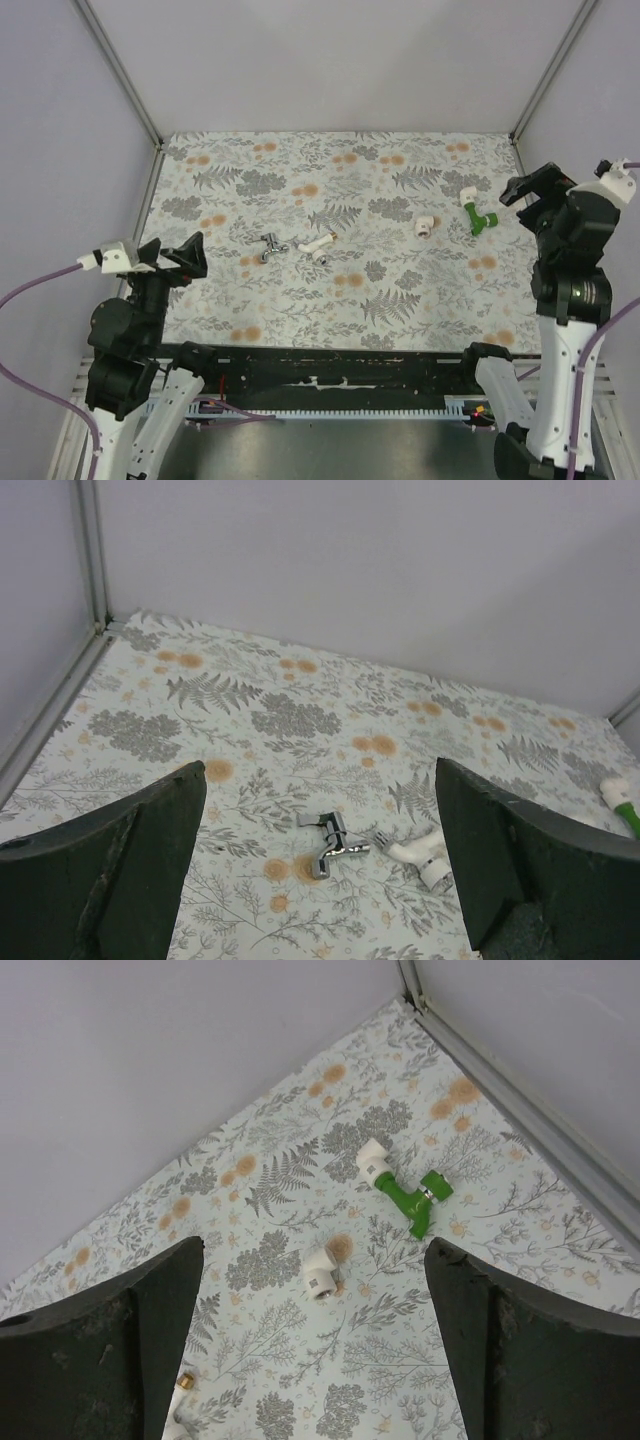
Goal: Install the water faucets
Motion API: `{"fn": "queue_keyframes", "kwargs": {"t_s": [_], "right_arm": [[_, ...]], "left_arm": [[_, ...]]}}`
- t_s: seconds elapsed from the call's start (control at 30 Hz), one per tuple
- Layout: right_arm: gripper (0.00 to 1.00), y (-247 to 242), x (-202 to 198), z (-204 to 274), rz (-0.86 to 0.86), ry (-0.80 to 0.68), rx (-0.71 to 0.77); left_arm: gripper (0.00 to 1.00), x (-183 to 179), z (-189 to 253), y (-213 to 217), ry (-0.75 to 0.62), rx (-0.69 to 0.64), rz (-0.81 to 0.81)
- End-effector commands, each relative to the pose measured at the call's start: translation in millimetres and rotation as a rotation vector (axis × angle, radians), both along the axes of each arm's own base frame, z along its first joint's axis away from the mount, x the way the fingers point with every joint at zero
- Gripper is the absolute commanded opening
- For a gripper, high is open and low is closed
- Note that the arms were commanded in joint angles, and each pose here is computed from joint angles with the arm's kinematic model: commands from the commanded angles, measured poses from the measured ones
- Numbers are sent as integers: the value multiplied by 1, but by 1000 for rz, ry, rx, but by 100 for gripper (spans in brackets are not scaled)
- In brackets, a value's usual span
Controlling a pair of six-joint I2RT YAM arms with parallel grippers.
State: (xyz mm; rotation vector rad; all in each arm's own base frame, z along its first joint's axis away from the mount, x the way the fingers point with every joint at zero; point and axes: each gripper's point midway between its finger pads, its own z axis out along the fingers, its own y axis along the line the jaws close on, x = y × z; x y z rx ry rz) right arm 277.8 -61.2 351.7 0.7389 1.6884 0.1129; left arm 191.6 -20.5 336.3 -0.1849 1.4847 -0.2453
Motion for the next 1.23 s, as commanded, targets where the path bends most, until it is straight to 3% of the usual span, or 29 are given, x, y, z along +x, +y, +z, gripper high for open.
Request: {"fn": "queue_keyframes", "kwargs": {"t_s": [0.0,0.13,0.37,0.77,1.2], "right_arm": [[98,-12,-55,26,-94,-29,-199],[98,-3,-82,38,-67,-146,-283],[98,13,-91,15,20,-253,-341],[98,13,-99,-3,16,-332,-389],[98,15,-98,-12,23,-350,-384]], "left_arm": [[100,-19,24,30,-68,11,130],[100,-26,28,35,-97,-3,152],[100,-20,13,34,-94,-8,154],[100,13,-37,21,-14,-29,141],[100,22,-50,13,51,23,106]]}}
